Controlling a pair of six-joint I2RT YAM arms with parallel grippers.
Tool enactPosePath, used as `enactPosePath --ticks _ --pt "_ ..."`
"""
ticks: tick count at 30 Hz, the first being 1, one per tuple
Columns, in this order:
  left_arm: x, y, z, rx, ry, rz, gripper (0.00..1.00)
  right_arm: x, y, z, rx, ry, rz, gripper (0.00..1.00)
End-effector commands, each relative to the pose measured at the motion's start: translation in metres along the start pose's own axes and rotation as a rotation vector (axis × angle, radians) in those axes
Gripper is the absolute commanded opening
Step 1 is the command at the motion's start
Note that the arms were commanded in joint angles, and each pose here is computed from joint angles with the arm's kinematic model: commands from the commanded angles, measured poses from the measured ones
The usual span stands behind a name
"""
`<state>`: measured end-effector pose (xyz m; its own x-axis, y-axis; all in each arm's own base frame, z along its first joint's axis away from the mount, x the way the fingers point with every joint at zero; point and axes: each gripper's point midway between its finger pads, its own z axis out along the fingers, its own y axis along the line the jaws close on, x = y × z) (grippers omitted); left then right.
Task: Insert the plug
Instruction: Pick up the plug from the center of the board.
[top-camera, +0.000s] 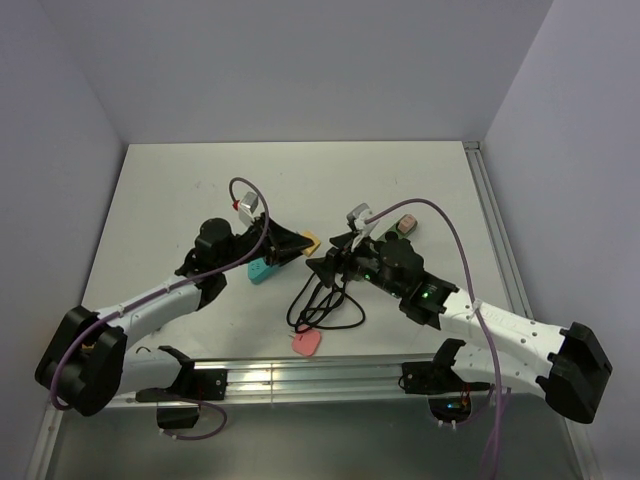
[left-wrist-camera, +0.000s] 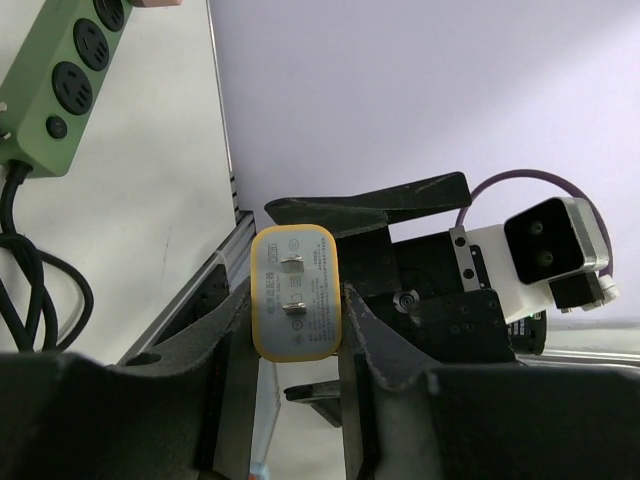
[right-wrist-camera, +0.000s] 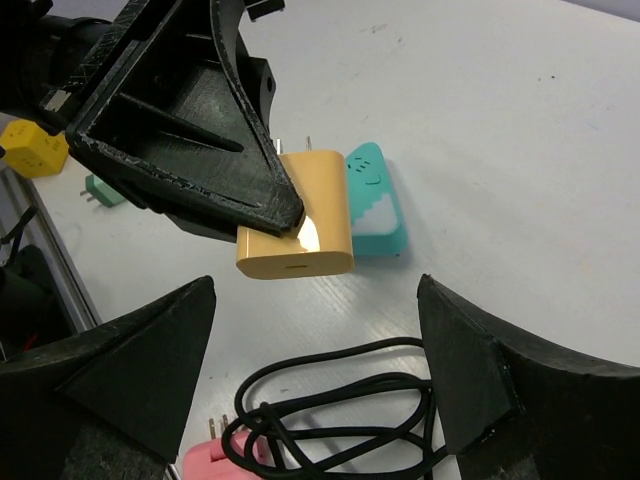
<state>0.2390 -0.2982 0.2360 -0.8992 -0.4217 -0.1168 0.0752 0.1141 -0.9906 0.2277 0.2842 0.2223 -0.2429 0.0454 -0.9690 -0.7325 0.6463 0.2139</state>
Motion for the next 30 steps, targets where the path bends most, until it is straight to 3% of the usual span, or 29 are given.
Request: enactPosePath --ticks 1,6,26,30 --pt "0.003 -0.016 -0.004 0.079 0.023 0.011 0.0 -0.026 0.007 0.004 -0.018 -0.083 -0.025 0.89" --pt "0.005 -0.013 -0.002 0.081 0.041 -0.01 0.0 -0.031 0.009 0.001 -0.028 -0.127 -0.019 0.86" --pt "0.008 -0.01 -0.002 0.084 0.064 -0.022 0.0 -0.024 0.01 0.011 -0.032 -0.087 -0.012 0.76" --pt "0.008 -0.012 -0.002 0.092 0.066 -0.021 0.0 -0.023 0.012 0.015 -0.044 -0.071 -0.011 0.69"
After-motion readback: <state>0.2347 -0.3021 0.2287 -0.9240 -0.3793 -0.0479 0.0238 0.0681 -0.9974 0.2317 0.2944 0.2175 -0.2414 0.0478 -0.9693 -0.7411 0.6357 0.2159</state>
